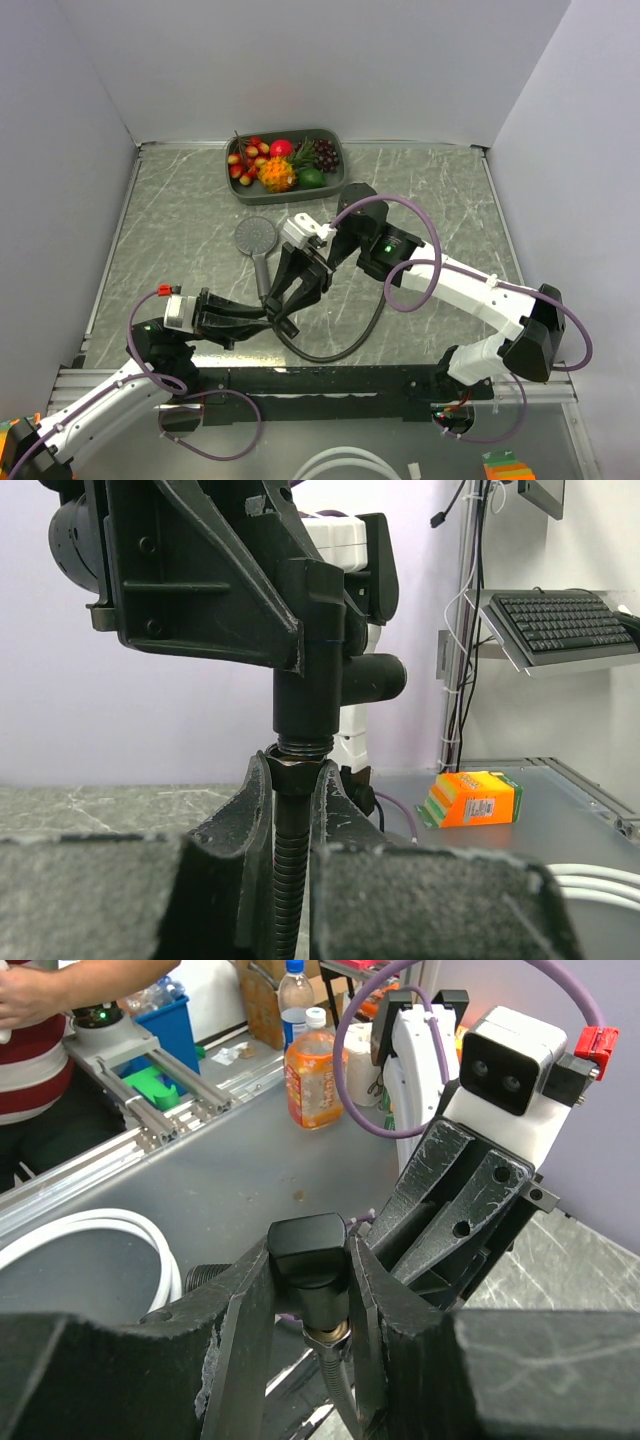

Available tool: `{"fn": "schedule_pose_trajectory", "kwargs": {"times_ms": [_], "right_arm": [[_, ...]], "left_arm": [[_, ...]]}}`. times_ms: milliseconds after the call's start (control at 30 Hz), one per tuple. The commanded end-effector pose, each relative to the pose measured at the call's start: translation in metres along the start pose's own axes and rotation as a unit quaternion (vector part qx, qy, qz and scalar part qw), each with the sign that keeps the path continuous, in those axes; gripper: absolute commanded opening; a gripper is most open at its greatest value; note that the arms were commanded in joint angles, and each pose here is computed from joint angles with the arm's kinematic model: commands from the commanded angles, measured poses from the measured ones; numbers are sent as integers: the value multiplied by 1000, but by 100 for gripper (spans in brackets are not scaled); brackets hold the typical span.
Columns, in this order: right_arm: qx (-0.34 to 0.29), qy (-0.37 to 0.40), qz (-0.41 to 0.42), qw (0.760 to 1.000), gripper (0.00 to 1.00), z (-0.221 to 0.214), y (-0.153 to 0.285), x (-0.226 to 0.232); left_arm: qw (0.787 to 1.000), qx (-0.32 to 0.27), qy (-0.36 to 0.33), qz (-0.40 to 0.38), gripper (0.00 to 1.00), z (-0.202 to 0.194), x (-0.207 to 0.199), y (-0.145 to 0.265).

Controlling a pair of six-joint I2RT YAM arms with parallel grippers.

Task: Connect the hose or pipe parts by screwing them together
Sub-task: Install the adaptor on the pipeline.

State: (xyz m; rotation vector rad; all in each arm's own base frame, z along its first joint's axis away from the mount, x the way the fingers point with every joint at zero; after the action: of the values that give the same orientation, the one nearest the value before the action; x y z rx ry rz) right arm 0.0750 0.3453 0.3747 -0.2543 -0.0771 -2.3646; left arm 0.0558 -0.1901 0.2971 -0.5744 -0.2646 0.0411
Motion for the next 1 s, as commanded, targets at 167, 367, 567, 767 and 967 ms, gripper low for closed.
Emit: {"fn": "schedule_pose_trajectory", "kwargs": {"times_ms": [167,367,567,767,967], "right_arm": [[-1,3,7,1000,0,-3,3,1],[5,-5,-1,1000,0,-6,4,0],[12,-30,-13,999,0,-13,5,0],[8,-20,-26,999,0,-14,10,5],[3,-25,-29,999,0,-16,13,2]], "left_arm": [[1000,-21,-21,2,2,12,1,-2],[1000,-22,-21,3,2,13,2,-2],[999,-23,-24,4,1,13,2,-2],[1000,-21,-21,3,1,13,2,-1],[999,-23,-24,2,1,13,2,-1]]}}
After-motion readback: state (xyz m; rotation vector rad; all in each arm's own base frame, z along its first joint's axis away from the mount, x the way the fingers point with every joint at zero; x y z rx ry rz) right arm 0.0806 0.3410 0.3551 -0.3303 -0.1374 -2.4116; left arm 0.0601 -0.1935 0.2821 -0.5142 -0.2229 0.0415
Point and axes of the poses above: each gripper's point midway between its finger pads, its own y axis back along the fingers, its own x axis along the line the jaws close on, z = x × y, the point moved 4 cm from there along y, back along the fingers, and after that the axes turned 15 degrees about -y, right-handed, at the moved point
